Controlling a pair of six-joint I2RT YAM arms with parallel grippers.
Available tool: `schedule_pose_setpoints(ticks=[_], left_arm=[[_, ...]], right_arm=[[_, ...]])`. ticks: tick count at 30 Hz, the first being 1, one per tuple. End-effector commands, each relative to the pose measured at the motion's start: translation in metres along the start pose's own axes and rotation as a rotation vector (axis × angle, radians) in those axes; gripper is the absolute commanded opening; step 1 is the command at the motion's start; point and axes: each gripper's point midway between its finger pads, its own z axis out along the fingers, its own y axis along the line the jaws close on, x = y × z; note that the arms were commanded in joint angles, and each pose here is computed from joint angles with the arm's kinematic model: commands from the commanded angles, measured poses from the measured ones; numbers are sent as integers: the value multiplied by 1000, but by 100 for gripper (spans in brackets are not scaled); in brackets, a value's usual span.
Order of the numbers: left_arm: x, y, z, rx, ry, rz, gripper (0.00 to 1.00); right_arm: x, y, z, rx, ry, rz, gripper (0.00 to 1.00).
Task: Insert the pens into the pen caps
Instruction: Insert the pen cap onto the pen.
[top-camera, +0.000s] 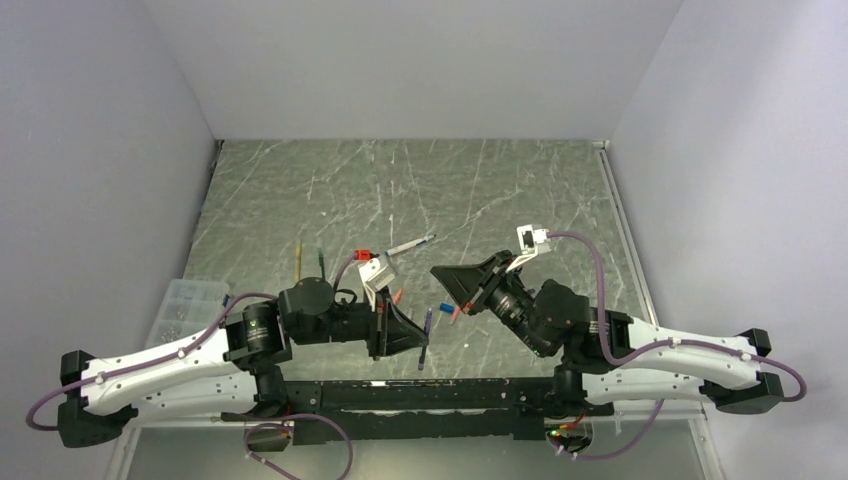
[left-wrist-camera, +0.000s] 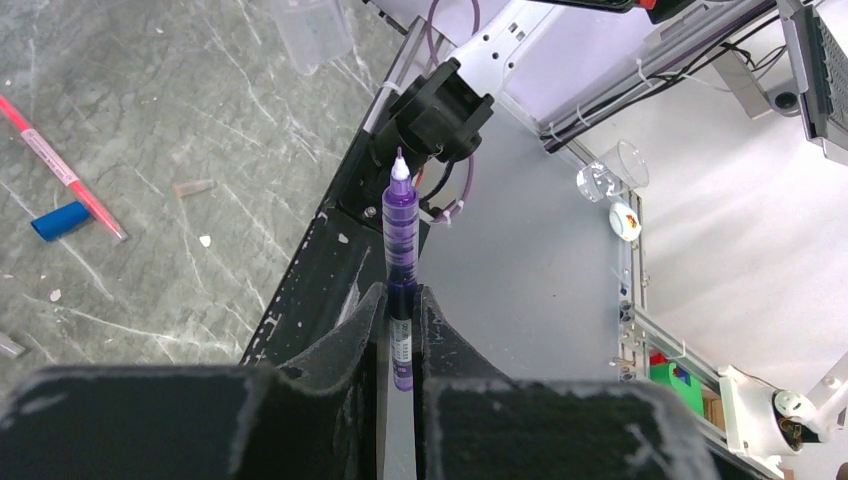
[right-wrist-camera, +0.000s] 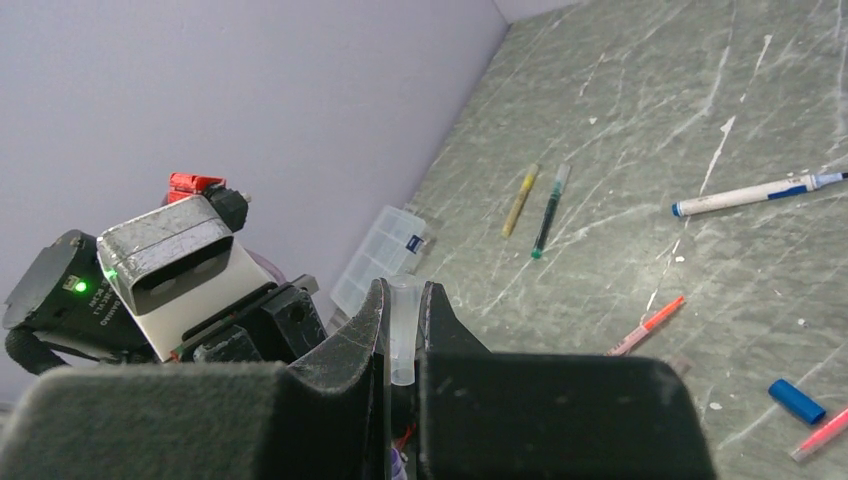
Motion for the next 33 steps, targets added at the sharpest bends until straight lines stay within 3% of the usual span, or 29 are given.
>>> schedule_pose_setpoints(ticks=[1,33], left_arm=[[-14,-11,-3,44,-57,24,0],[-20,-3,-2,30,-83,-20,0]], right_arm=[[-7,12,-2,-55,-13,26,0],[2,13,-6,-109,0,40,0]])
